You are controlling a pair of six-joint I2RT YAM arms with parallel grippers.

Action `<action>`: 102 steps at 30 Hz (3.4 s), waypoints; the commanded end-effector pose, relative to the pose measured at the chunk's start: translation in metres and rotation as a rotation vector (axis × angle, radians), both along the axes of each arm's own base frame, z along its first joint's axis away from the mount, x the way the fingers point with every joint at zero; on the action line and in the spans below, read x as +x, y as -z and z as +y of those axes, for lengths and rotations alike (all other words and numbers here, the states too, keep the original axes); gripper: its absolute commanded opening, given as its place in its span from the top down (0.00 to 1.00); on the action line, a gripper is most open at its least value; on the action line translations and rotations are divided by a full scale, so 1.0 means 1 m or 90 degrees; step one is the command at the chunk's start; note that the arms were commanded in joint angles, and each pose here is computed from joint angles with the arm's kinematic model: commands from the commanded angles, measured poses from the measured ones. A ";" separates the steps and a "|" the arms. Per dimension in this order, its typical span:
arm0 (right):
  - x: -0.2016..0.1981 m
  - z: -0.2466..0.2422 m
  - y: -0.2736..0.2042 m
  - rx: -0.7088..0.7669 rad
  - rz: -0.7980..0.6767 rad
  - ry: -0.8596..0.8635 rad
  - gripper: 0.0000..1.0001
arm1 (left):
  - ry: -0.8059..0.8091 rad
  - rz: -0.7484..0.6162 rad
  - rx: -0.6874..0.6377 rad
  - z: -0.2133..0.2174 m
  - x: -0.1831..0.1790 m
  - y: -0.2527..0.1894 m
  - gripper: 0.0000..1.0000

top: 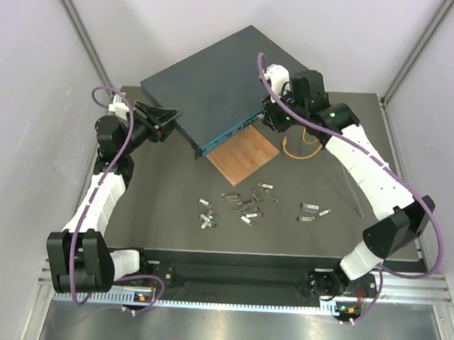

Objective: Insert the plug into the switch port

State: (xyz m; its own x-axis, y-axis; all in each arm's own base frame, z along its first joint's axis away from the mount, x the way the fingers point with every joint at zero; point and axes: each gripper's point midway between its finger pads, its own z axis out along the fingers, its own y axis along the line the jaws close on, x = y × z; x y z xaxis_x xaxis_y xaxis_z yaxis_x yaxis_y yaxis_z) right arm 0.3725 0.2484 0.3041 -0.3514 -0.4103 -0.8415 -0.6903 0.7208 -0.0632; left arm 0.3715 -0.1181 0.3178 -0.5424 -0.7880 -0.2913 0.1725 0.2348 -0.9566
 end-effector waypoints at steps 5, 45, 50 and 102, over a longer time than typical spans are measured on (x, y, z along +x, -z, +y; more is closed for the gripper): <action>0.023 0.011 -0.031 0.051 -0.058 0.017 0.79 | 0.025 -0.072 0.050 -0.013 0.004 -0.012 0.92; 0.049 0.038 -0.074 0.198 -0.127 0.046 0.94 | 0.032 -0.073 0.083 -0.017 0.006 -0.004 0.93; 0.055 0.042 -0.083 0.209 -0.143 0.043 0.95 | 0.030 -0.077 0.091 -0.017 0.003 -0.005 0.93; -0.069 -0.147 0.037 0.127 0.017 0.191 0.00 | -0.020 0.097 0.589 0.126 -0.093 0.054 0.01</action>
State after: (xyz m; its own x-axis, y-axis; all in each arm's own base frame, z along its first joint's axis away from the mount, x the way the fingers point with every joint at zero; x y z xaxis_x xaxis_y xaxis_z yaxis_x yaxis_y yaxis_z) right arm 0.3087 0.1168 0.2861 -0.4024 -0.1132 -0.9084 -0.4985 0.8594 0.1137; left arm 0.3057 -0.0107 0.3068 -0.4779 -0.4953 -0.7255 0.0772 0.7990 -0.5963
